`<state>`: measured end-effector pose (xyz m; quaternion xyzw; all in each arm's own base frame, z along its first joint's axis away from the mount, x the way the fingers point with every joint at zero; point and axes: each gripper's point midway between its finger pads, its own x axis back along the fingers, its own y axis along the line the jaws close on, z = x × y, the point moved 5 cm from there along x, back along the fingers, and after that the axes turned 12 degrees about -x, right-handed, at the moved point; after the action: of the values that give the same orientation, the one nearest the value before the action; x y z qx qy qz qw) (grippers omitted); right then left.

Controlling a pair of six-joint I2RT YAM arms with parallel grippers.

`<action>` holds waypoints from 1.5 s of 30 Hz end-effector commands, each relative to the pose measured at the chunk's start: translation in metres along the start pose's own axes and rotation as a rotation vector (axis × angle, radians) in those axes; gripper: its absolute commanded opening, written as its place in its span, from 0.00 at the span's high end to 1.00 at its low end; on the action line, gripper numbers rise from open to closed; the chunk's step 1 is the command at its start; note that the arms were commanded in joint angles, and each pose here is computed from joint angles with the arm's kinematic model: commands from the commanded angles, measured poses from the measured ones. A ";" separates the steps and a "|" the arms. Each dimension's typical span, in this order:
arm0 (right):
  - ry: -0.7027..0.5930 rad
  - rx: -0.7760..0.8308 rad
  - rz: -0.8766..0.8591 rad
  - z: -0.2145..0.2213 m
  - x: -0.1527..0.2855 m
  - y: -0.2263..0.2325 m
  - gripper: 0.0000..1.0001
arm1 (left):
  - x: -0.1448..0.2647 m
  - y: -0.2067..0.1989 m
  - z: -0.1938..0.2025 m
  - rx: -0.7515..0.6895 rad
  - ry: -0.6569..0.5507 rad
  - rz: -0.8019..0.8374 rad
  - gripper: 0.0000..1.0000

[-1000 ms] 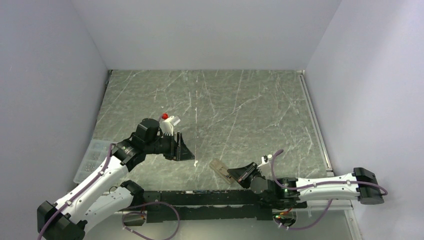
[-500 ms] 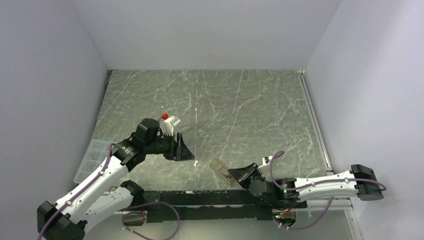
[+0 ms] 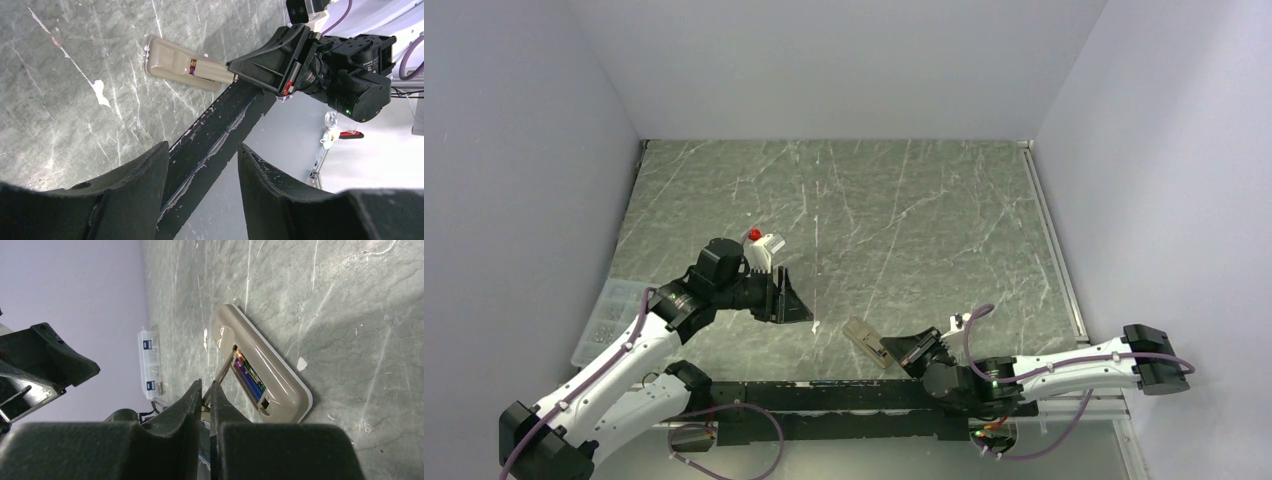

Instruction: Load the batteries into the remote control

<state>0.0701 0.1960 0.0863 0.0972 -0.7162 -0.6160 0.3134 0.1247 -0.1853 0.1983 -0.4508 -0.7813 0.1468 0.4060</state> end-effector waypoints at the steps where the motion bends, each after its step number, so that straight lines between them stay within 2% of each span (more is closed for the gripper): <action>1: -0.028 -0.038 -0.049 0.000 -0.001 0.012 1.00 | 0.003 -0.005 -0.007 -0.038 -0.036 0.033 0.42; 45: -0.036 -0.030 -0.024 0.007 -0.005 0.007 1.00 | 0.004 -0.008 -0.006 -0.040 -0.036 0.046 0.42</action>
<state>0.0712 0.2003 0.0800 0.0879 -0.7229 -0.6139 0.3048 0.1234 -0.1854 0.1997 -0.4549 -0.7796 0.1478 0.4043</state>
